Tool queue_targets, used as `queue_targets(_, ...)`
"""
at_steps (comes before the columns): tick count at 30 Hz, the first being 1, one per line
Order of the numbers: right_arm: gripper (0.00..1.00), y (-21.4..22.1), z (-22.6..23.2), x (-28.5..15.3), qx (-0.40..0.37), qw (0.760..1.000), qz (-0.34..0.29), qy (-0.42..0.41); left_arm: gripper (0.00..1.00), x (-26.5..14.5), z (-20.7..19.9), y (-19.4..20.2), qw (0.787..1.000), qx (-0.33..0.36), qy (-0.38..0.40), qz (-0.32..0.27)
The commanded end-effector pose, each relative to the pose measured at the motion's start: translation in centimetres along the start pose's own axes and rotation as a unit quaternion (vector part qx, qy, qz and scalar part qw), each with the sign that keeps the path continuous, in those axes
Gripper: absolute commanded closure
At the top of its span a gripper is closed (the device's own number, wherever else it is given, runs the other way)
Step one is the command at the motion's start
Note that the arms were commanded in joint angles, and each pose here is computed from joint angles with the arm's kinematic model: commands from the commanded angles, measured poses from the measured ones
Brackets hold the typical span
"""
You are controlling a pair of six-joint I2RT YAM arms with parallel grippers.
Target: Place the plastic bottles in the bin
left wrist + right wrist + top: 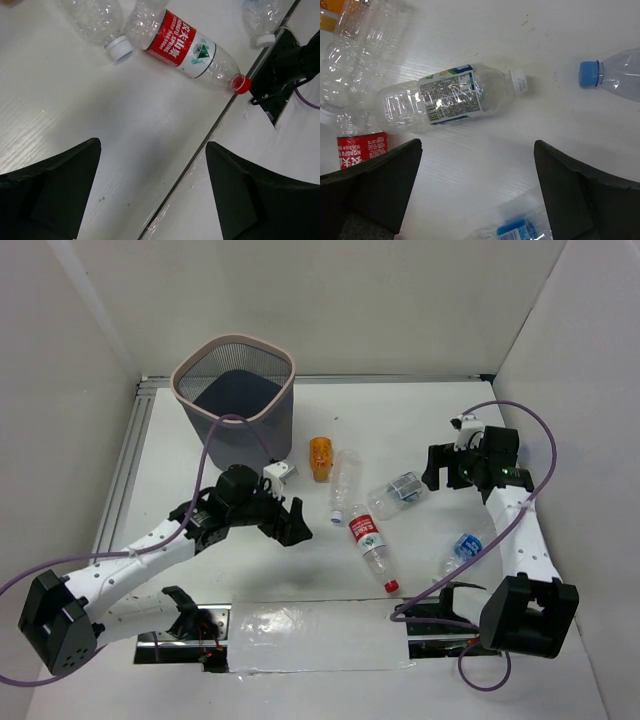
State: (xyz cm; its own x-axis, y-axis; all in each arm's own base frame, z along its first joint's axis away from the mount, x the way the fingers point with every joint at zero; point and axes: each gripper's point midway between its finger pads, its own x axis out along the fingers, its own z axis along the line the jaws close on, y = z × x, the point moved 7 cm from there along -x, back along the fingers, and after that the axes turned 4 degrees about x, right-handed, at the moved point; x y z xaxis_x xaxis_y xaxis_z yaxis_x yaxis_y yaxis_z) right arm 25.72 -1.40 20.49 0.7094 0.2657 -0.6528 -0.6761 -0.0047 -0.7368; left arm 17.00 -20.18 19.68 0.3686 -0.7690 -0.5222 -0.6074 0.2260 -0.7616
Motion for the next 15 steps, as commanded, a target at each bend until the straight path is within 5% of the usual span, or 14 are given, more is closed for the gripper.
queue_targets(1,0.00,-1.1,0.3,-1.1,-0.034,0.999,-0.017,0.004,0.02,0.8,-0.6,-3.7,0.998,0.019,-0.009,-0.052)
queue_targets(8,0.00,-1.6,-0.7,-2.1,-0.081,0.996,-0.007,0.033,0.28,3.3,-0.4,-7.6,0.994,0.018,-0.076,-0.079)
queue_targets(9,0.00,-1.6,-1.0,-2.1,-0.075,0.996,-0.004,0.049,0.46,4.2,0.1,-7.7,0.993,0.015,-0.089,-0.071)
queue_targets(10,0.00,-1.4,-1.1,-1.9,-0.067,0.996,0.001,0.054,0.51,4.3,0.3,-8.9,0.991,0.015,-0.105,-0.081)
queue_targets(14,0.00,-1.0,-1.2,-1.6,-0.065,0.997,0.007,0.043,0.55,6.1,1.3,-10.8,0.986,0.012,-0.147,-0.082)
queue_targets(15,0.08,-1.1,-0.9,-1.5,-0.065,0.997,0.005,0.031,0.57,6.5,1.6,-11.0,0.984,0.003,-0.163,-0.078)
